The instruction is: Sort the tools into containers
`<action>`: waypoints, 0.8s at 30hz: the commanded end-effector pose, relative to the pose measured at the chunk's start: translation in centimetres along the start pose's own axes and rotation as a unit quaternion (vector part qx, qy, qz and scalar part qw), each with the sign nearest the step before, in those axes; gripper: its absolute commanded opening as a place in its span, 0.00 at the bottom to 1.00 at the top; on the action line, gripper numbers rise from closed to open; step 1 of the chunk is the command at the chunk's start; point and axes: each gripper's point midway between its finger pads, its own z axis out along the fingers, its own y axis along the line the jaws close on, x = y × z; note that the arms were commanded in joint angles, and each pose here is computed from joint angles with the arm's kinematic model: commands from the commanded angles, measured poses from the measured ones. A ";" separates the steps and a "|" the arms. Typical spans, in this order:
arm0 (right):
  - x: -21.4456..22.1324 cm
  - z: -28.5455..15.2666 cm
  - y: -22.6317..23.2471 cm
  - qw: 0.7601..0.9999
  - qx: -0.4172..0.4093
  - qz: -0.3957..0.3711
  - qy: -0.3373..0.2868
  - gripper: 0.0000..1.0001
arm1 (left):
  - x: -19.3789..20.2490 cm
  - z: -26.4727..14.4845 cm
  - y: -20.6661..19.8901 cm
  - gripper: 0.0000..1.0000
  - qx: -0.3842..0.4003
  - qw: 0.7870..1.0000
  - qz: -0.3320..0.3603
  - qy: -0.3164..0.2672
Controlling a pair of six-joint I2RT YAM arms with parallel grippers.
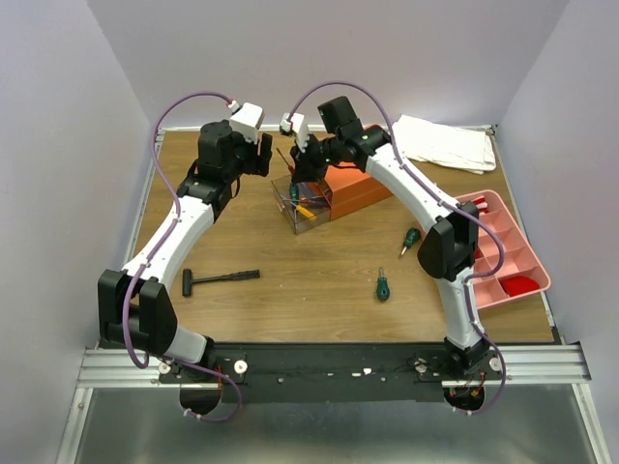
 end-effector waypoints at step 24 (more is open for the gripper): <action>4.7 -4.8 0.3 0.991 0.118 -0.026 0.063 0.65 | 0.4 -0.6 1.2 0.75 -0.018 1.000 -0.017 -0.007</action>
